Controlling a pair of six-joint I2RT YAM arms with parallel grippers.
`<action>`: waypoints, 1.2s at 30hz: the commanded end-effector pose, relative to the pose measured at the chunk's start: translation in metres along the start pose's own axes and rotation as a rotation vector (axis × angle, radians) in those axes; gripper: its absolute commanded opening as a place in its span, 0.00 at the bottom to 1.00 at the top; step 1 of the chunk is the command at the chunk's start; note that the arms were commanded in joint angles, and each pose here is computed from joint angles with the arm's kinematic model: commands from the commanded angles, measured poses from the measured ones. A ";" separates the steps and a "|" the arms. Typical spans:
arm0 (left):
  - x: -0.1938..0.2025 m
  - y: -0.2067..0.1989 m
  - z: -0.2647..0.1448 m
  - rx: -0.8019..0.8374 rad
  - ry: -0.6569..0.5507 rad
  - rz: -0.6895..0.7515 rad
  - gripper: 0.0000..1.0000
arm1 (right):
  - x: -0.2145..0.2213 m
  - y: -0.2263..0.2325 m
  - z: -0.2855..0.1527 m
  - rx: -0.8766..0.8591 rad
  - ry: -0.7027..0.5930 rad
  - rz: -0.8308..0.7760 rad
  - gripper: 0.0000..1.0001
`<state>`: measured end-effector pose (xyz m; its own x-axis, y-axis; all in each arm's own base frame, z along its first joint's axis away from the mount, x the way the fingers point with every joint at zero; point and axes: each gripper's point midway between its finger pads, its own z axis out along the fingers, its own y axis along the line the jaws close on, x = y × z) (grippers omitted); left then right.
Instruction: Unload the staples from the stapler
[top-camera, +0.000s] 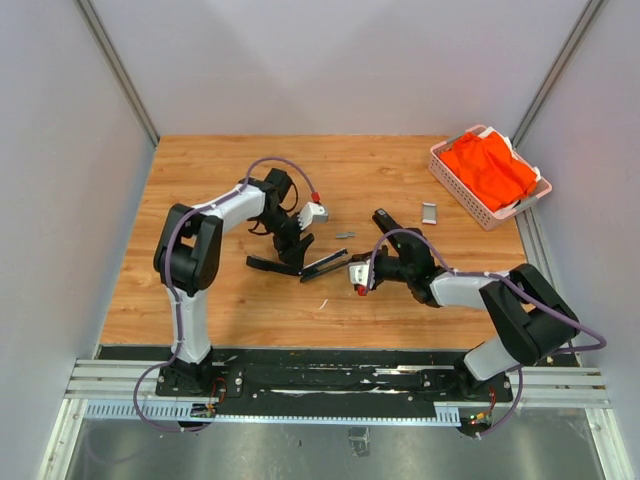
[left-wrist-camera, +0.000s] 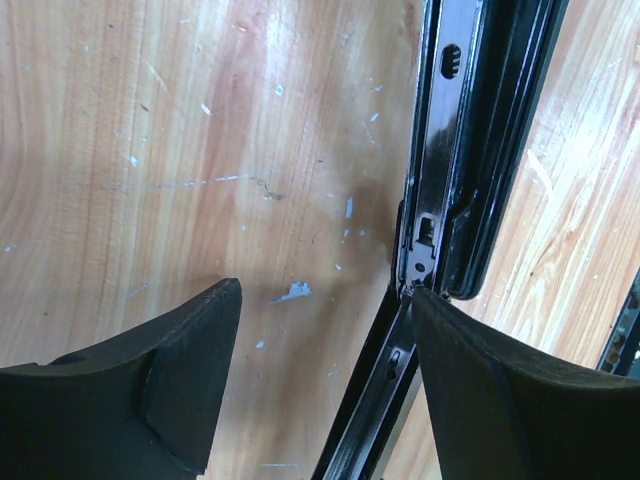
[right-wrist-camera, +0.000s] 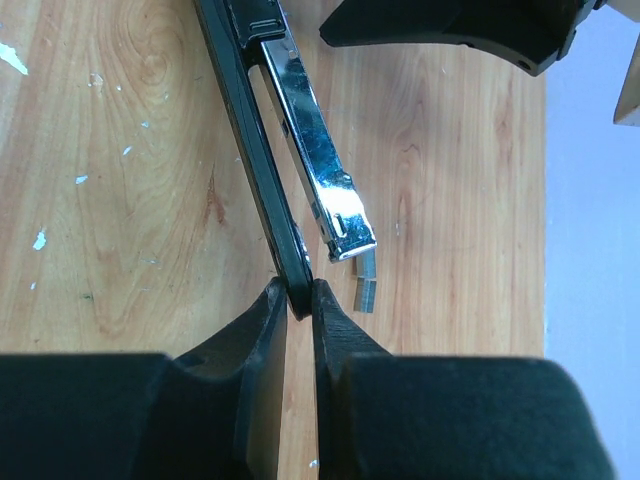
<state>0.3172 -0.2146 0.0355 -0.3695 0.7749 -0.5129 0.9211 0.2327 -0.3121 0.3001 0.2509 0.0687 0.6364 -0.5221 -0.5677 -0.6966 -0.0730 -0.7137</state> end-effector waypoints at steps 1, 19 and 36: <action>0.006 -0.009 -0.012 0.021 -0.021 -0.033 0.74 | -0.001 -0.017 -0.002 0.085 0.027 -0.158 0.00; -0.011 -0.032 -0.008 0.165 -0.160 -0.079 0.76 | 0.000 -0.013 0.000 0.145 0.049 -0.259 0.00; -0.008 -0.034 0.011 0.138 -0.057 -0.068 0.56 | -0.008 -0.016 0.004 0.201 0.041 -0.293 0.00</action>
<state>0.2833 -0.2360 0.0451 -0.4360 0.7142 -0.5476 0.8705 0.1802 -0.4580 0.3049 0.2517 0.0621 0.7497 -0.5605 -0.3518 -0.4820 -0.0983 -0.8706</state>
